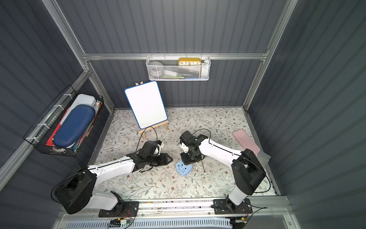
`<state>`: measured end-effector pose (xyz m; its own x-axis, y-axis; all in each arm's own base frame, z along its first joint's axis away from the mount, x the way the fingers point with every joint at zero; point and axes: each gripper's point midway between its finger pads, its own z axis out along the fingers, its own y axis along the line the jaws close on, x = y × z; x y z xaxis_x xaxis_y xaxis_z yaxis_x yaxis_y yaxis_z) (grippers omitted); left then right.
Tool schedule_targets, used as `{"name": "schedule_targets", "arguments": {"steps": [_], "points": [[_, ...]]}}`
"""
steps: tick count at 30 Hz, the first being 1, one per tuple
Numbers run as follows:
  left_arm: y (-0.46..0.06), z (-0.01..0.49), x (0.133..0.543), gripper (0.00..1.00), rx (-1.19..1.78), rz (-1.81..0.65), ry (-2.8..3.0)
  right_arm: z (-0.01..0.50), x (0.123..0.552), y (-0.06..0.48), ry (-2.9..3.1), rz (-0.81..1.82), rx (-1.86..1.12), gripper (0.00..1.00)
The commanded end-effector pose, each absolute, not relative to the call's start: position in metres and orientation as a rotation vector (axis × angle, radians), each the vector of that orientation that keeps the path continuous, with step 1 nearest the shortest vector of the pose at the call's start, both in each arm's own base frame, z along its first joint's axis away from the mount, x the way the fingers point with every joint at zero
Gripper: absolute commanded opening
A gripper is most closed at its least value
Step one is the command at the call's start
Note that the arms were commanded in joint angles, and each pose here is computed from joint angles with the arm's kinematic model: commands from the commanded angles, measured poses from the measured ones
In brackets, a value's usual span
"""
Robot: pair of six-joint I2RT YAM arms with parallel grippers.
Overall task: Remove the battery from the alarm
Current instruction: Pick up the cover from the alarm.
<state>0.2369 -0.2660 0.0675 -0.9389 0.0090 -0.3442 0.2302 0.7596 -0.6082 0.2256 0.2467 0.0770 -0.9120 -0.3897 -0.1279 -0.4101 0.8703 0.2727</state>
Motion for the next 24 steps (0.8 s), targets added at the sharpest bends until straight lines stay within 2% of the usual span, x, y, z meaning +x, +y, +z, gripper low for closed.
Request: {"name": "schedule_targets", "arguments": {"steps": [1, 11, 24], "points": [[-0.265, 0.080, 0.242, 0.60, 0.199, -0.968, 2.606, 0.073, 0.224, 0.240, 3.000, 0.357, -0.673, 0.21], [-0.264, 0.081, 0.243, 0.60, 0.196, -0.974, 2.597, 0.074, 0.224, 0.249, 2.984, 0.375, -0.689, 0.24], [-0.262, 0.084, 0.243, 0.60, 0.195, -0.972, 2.585, 0.061, 0.221, 0.251, 3.015, 0.289, -0.722, 0.22]]}}
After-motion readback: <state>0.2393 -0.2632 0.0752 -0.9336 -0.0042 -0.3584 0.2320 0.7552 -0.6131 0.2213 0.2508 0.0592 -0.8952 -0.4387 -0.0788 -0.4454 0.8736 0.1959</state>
